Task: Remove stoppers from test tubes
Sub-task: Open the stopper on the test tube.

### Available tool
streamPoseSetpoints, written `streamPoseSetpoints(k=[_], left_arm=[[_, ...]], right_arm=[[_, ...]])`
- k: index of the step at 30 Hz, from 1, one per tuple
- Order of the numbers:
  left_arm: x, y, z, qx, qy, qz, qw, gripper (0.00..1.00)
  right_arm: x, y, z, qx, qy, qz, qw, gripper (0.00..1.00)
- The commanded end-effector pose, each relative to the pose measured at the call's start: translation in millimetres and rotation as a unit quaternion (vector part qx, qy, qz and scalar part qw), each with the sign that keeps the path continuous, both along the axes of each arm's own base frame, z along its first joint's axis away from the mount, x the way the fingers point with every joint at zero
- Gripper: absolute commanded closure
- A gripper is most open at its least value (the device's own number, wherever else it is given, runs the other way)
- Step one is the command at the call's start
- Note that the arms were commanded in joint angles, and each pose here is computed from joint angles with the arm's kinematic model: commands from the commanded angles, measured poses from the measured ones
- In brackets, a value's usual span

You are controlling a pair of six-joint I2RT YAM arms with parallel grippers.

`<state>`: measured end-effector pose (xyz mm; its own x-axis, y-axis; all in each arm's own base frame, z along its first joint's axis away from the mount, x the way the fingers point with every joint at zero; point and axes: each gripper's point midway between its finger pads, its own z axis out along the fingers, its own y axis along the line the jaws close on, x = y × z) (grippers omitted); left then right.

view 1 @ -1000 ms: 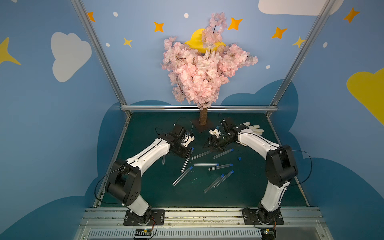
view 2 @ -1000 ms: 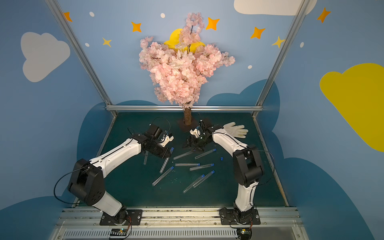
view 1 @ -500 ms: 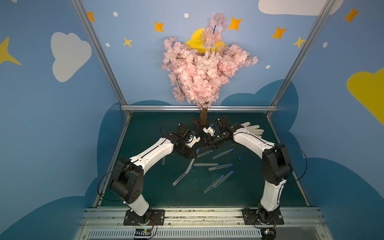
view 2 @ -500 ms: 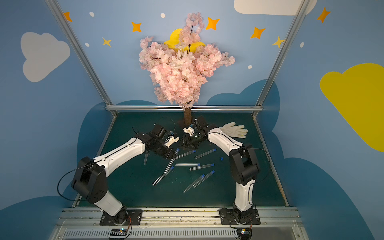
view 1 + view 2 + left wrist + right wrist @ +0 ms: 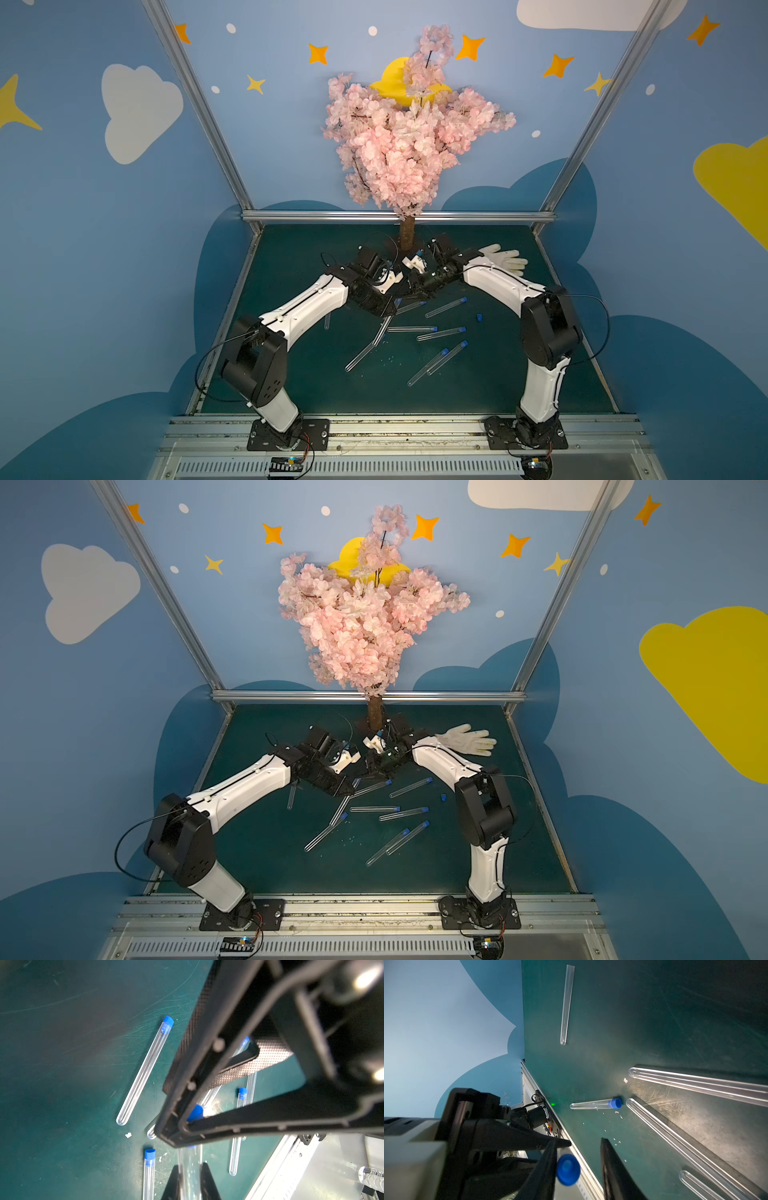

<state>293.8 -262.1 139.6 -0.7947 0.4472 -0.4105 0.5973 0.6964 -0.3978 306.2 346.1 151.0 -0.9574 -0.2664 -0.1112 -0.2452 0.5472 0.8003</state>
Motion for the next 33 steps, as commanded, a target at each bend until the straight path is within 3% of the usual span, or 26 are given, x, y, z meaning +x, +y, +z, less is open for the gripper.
streamPoseSetpoints(k=[1, 12, 20, 33], left_arm=[[-0.7, -3.8, 3.4, -0.007, 0.001, -0.008, 1.0, 0.86], [2.3, -4.5, 1.6, -0.005, 0.0, -0.004, 1.0, 0.86], [2.6, -3.1, -1.0, -0.001, 0.0, -0.002, 1.0, 0.86], [5.2, -0.1, -4.4, 0.007, -0.002, 0.007, 1.0, 0.86]], right_arm=[[-0.5, 4.2, 0.4, 0.0, 0.0, 0.008, 1.0, 0.67], [-7.5, 5.6, 0.7, 0.001, 0.005, 0.015, 1.0, 0.71], [-8.5, 3.6, 1.8, 0.002, 0.002, 0.016, 1.0, 0.83], [-7.5, 4.3, 5.5, 0.011, 0.001, 0.015, 1.0, 0.92]])
